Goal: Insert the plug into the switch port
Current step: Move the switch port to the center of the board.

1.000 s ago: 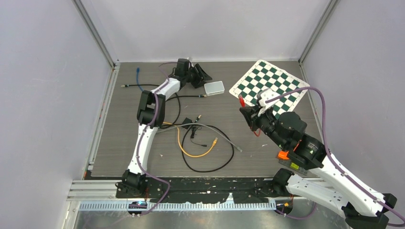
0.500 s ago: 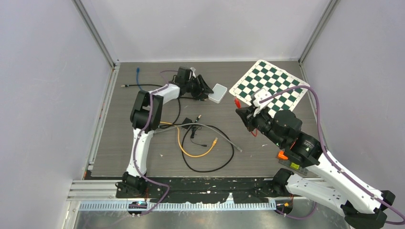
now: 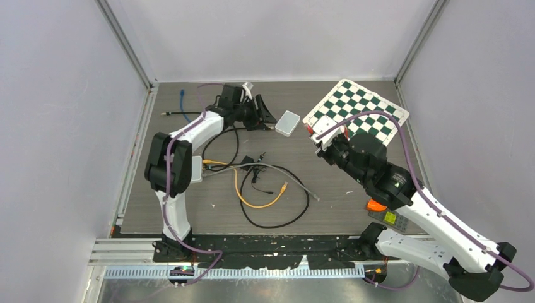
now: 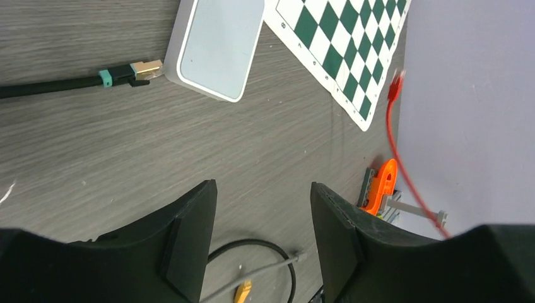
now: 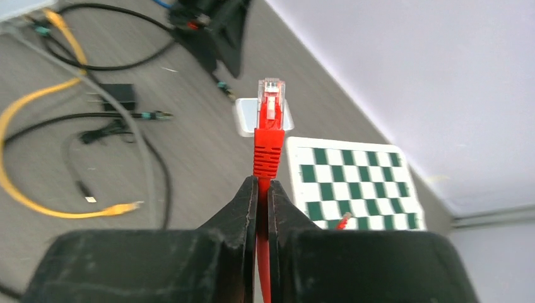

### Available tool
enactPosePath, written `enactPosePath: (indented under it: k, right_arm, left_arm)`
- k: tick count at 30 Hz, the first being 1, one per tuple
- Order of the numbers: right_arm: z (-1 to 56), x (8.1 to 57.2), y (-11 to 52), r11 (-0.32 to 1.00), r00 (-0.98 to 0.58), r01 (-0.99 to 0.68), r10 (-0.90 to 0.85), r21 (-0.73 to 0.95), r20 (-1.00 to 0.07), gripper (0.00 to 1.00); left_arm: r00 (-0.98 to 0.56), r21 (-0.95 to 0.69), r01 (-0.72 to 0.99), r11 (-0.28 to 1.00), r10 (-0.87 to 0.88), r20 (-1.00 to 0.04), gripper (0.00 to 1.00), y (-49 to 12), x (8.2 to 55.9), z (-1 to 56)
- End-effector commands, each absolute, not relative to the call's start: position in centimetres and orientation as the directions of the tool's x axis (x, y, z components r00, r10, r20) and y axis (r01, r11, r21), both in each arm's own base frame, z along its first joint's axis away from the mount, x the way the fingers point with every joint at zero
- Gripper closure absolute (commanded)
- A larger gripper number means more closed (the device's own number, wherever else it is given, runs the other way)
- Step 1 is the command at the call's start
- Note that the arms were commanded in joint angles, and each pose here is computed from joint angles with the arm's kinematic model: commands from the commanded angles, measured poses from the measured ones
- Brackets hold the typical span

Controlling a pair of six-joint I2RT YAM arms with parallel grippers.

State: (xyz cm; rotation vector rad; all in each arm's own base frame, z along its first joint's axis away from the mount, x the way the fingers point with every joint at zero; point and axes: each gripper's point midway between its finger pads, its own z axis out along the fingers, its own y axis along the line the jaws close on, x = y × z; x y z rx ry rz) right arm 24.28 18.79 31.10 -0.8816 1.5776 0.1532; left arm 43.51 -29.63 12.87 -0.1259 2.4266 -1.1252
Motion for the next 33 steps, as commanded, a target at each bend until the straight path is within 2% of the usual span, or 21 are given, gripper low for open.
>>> enactPosePath:
  k: [1, 10, 14, 19, 22, 29, 33]
  right_arm:
    - [33.6, 28.3, 15.3, 0.649, 0.118, -0.476, -0.622, -0.594, -0.774, 0.95]
    - [24.5, 37.2, 11.3, 0.470, -0.045, -0.591, -0.831, -0.656, -0.555, 0.95]
    - [20.6, 40.4, 11.0, 0.455, -0.103, -0.635, -0.851, -0.624, -0.515, 0.95]
    - [17.0, 44.1, 11.8, 0.434, -0.131, -0.681, -0.864, -0.590, -0.485, 0.95]
    - [16.9, 46.1, 12.5, 0.433, -0.128, -0.682, -0.864, -0.589, -0.486, 0.95]
    - [14.4, 51.0, 11.9, 0.449, -0.234, -0.674, -0.883, -0.586, -0.408, 0.95]
    - [13.0, 53.1, 12.3, 0.453, -0.254, -0.675, -0.883, -0.582, -0.393, 0.95]
  left_arm:
    - [-0.882, -0.671, 0.158, 0.725, -0.202, -0.426, 0.41, -27.4, 41.3, 13.6]
    - [-0.883, -0.681, 0.147, 0.717, -0.216, -0.418, 0.41, -26.5, 42.5, 13.0]
    - [-0.899, -0.719, 0.122, 0.684, -0.232, -0.372, 0.41, -27.6, 44.1, 12.3]
    - [-0.900, -0.732, 0.127, 0.669, -0.234, -0.369, 0.41, -28.8, 47.2, 11.3]
    - [-0.903, -0.741, 0.119, 0.660, -0.238, -0.357, 0.41, -29.2, 48.7, 10.8]
    - [-0.911, -0.767, 0.053, 0.640, -0.283, -0.299, 0.43, -29.1, 49.6, 9.5]
    - [-0.897, -0.770, 0.042, 0.637, -0.315, -0.310, 0.44, -28.3, 49.9, 9.4]
